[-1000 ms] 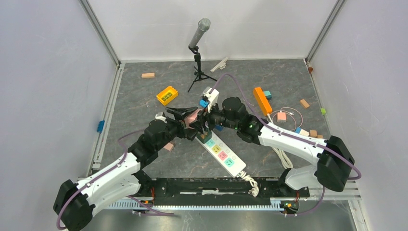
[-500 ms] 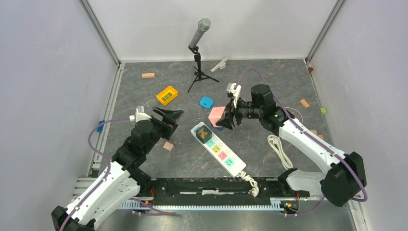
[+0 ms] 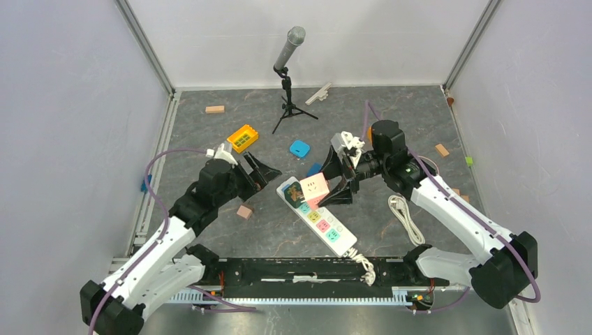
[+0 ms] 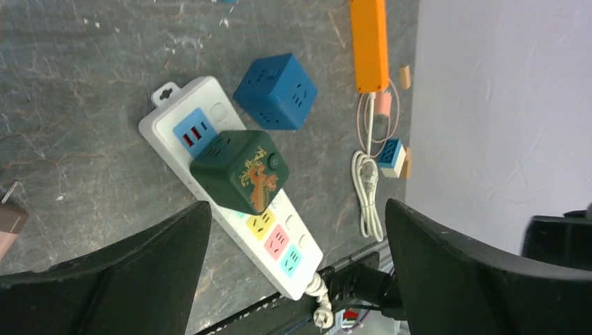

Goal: Insert the plug
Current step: Pick up the plug from the center of the board, then adjust the socket at the center of the board.

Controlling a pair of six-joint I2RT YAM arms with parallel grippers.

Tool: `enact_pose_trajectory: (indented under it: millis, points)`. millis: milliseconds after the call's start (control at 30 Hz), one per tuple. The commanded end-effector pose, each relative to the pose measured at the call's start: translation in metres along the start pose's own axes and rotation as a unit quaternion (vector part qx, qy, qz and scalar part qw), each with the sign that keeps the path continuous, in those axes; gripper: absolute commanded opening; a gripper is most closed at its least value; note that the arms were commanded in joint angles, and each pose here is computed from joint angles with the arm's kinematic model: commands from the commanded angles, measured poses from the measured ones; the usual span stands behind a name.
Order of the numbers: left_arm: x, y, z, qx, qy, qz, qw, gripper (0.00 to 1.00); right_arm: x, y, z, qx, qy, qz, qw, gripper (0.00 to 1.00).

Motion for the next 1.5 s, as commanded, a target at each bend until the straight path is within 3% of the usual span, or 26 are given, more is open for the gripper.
enact_pose_trajectory:
  millis: [0, 167, 400, 567, 700, 833, 1033, 1300, 1467]
  points:
    - [0.003, -0.007, -0.001, 0.010, 0.051, -0.023, 0.998, 1.00, -0.002, 0.003, 0.021, -0.049, -0.008, 0.013, 0.999, 0.00]
    - [0.015, -0.002, -0.008, -0.014, 0.101, -0.012, 0.995, 1.00, -0.009, -0.009, 0.011, -0.034, 0.050, -0.070, 0.996, 0.00]
    - [0.029, 0.008, -0.019, -0.043, 0.164, 0.005, 0.986, 1.00, -0.024, -0.022, -0.012, 0.011, 0.128, -0.224, 0.966, 0.00]
    - [0.035, 0.012, -0.024, -0.047, 0.186, 0.003, 0.982, 1.00, -0.022, -0.016, -0.022, 0.019, 0.126, -0.189, 0.974, 0.00]
    - [0.034, 0.007, -0.020, -0.028, 0.178, -0.021, 0.983, 1.00, -0.013, 0.004, -0.002, -0.042, 0.060, -0.059, 0.996, 0.00]
    - [0.030, 0.000, -0.017, -0.018, 0.159, -0.071, 0.985, 1.00, -0.008, 0.018, 0.020, -0.066, -0.004, 0.017, 0.998, 0.00]
    - [0.029, -0.006, -0.015, -0.018, 0.151, -0.110, 0.982, 1.00, -0.007, 0.031, 0.024, -0.061, -0.025, 0.083, 0.994, 0.00]
    - [0.026, -0.015, -0.010, -0.014, 0.140, -0.139, 0.980, 1.00, -0.007, 0.027, 0.020, -0.033, -0.020, 0.050, 0.998, 0.00]
    - [0.013, -0.027, -0.001, 0.015, 0.099, -0.168, 0.981, 1.00, -0.011, 0.001, 0.016, 0.044, 0.009, -0.129, 0.991, 0.00]
Point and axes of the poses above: each gripper's point midway between its finger pads, its own x axis out along the fingers, its own y axis along the line the jaws close on, z = x × y, the point moved 10 cm from there along -x, back along the fingers, and after that the axes turned 3 degrees about x, right-handed, at the moved point
